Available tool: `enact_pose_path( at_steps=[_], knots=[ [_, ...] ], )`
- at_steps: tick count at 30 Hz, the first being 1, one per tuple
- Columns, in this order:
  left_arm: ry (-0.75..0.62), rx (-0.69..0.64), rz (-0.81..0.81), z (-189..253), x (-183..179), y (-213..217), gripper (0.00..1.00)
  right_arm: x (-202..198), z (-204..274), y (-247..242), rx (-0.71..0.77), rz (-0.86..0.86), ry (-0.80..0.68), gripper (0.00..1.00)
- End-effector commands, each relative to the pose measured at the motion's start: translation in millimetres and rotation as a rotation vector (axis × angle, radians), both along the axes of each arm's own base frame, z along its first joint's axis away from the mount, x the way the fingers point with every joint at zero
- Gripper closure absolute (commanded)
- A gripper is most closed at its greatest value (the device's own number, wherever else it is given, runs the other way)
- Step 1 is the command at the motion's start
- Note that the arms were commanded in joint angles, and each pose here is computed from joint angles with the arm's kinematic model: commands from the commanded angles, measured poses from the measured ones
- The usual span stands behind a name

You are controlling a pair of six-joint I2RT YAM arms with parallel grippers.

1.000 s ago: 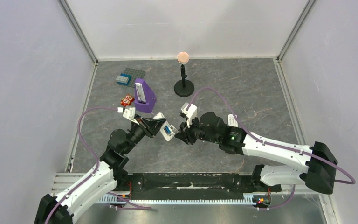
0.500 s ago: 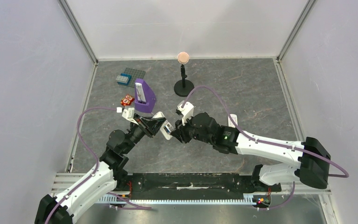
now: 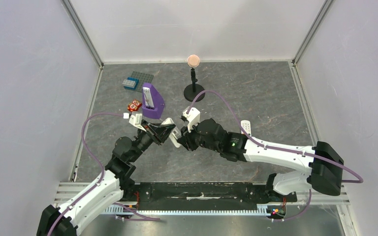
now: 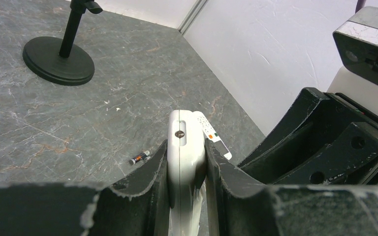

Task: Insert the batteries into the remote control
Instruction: Load the battery cover into the remote control.

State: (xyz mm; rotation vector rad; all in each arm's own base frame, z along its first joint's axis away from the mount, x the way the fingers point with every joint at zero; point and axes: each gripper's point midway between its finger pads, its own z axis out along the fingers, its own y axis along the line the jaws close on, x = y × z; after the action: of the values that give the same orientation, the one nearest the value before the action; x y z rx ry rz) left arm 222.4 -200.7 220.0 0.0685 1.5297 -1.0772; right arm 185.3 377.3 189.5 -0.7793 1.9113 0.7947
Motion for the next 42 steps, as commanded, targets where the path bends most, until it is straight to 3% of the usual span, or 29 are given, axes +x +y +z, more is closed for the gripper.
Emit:
enact_pose_path(
  at_steps=[1,16,42],
  knots=[
    [-0.093,-0.043,0.011,33.6,0.2,1.9,0.98,7.6,22.7,7.7,0.045,-0.029,-0.029,0.73],
    [-0.037,-0.053,0.073,36.9,8.2,9.6,0.98,2.0,13.8,7.1,0.019,-0.015,-0.018,0.73],
    [0.006,-0.018,0.036,28.1,7.7,2.2,0.98,8.2,18.5,9.8,0.013,-0.038,-0.047,0.74]
  ],
)
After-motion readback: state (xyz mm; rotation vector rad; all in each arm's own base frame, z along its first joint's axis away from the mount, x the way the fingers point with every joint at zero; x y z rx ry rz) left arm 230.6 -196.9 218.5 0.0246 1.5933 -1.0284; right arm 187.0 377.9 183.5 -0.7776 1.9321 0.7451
